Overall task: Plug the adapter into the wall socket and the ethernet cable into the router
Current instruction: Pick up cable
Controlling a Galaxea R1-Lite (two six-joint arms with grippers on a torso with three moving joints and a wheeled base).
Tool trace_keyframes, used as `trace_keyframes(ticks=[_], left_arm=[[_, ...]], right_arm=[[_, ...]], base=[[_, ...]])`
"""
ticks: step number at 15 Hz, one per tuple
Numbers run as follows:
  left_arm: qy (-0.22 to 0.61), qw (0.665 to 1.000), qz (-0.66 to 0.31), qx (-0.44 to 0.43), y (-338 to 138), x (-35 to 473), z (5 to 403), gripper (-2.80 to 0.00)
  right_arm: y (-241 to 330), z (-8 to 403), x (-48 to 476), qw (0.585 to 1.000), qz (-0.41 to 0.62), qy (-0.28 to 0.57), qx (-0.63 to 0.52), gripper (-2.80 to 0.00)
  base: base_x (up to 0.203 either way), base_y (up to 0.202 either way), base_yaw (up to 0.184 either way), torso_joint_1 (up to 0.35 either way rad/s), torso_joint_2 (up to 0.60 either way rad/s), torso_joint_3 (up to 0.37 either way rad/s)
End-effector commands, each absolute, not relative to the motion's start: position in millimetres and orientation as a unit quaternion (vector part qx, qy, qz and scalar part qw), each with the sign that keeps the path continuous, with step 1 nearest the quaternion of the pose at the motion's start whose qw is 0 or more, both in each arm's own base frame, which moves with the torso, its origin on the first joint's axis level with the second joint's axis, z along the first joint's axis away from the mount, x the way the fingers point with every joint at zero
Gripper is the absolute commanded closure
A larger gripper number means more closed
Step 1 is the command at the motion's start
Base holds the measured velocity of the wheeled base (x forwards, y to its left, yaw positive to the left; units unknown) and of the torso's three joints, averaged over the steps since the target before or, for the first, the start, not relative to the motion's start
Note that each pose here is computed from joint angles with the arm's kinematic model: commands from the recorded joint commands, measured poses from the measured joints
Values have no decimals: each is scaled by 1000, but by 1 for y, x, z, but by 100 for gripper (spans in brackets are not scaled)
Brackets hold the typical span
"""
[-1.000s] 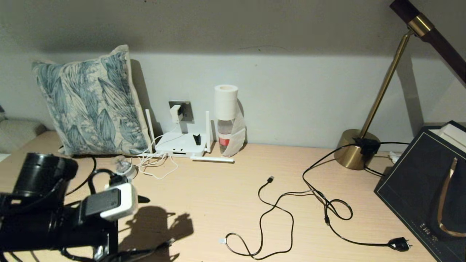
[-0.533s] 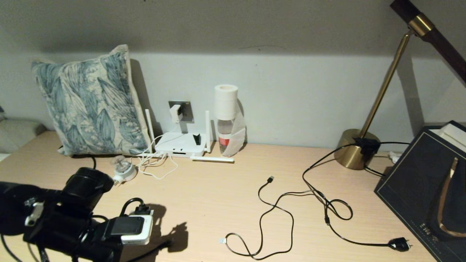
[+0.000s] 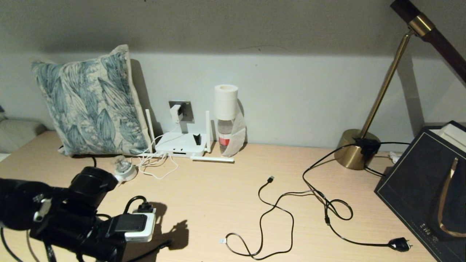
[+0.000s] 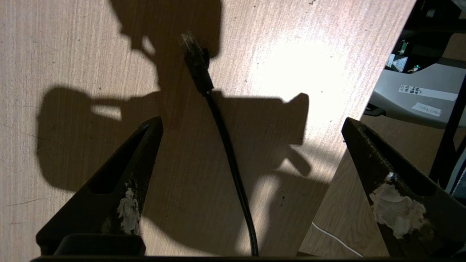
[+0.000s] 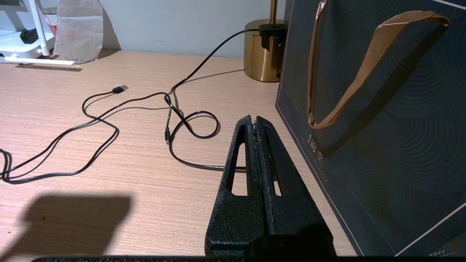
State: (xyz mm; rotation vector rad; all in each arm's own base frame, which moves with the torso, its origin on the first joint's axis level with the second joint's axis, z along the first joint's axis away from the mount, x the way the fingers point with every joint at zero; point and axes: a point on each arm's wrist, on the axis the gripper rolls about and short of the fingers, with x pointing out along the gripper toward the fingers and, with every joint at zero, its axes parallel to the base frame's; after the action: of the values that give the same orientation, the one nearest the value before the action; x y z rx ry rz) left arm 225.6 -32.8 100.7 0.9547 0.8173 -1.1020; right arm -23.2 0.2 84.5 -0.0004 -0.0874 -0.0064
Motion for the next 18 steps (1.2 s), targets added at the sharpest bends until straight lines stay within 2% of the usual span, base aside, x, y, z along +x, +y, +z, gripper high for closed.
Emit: trace_keyframes(ticks=[1,9,18], left_arm=[[366,666,-495,423,-34,235,96,-280],[373,664,-496,417,-38,267,74,-280],[386,655,-501,414,-40,269,63,-280]], right_arm=[[0,75,-20,1000,-3,-26,0,0],[0,75,-20,1000,-3,-26,0,0],[0,75,-20,1000,-3,-26,0,0]], base=[[0,0,0,0,0,0],[0,0,0,0,0,0],[0,0,0,0,0,0]])
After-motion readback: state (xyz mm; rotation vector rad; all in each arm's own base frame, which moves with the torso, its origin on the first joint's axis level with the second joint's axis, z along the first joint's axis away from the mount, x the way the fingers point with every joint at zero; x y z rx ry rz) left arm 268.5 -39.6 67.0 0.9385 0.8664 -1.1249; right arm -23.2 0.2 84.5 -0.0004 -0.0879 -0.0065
